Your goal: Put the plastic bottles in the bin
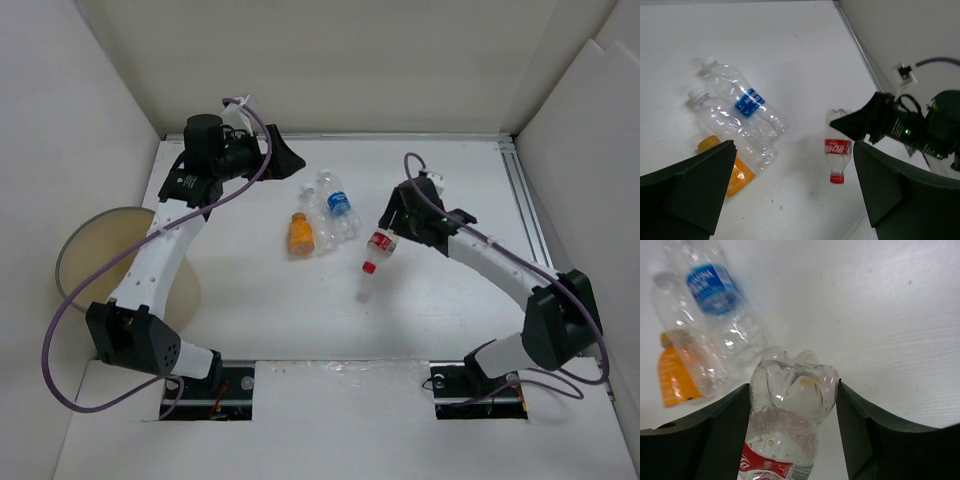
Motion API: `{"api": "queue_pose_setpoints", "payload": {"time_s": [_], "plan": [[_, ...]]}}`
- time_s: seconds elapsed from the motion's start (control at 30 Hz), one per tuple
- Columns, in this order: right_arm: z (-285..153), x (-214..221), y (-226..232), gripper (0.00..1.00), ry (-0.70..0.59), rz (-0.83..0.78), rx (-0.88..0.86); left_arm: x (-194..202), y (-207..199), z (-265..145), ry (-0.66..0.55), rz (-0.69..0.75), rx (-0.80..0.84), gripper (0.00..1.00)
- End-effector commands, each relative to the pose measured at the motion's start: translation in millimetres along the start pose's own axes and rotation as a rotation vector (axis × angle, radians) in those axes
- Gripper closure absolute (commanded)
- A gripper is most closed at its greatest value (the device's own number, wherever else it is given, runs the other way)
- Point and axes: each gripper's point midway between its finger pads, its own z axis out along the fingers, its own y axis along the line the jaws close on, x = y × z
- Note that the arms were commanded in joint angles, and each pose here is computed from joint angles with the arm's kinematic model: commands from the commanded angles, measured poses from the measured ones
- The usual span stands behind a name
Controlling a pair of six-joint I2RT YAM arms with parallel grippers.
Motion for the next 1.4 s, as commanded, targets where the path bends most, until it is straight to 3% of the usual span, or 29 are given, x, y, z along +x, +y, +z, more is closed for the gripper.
{"api": "queue_pose_setpoints", "payload": {"time_s": [0.0, 0.27, 0.43, 0.53, 0.77, 1.3, 1.37], "plan": [[-43.5, -74.4, 17.4, 1.0, -0.184, -0.015, -0.101, 5.2, -42.0, 3.7, 0.031, 0.039, 0.243, 0.0], [-121.4, -141.8, 96.1, 1.0, -0.334, -0.085, -0.489, 13.7, -84.9, -15.2, 0.003, 0.125, 0.552, 0.0], [-168.0, -154.3, 165.0, 1.0, -0.395, -0.149, -0.792, 17.3, -88.9, -18.5, -0.005, 0.132, 0.592, 0.0], [-175.8, -149.5, 192.8, 1.0, -0.392, -0.179, -0.883, 22.5, -90.5, -20.4, 0.013, 0.137, 0.617, 0.0], [-186.6, -148.6, 238.1, 1.0, -0.4, -0.214, -0.976, 26.7, -93.9, -23.3, 0.02, 0.141, 0.657, 0.0], [-201.6, -121.7, 292.0, 1.0, -0.348, -0.243, -1.082, 24.5, -87.4, -16.4, 0.014, 0.121, 0.615, 0.0], [-199.2, -114.3, 295.7, 1.0, -0.324, -0.244, -1.091, 22.9, -89.9, -19.7, 0.007, 0.128, 0.618, 0.05]]}}
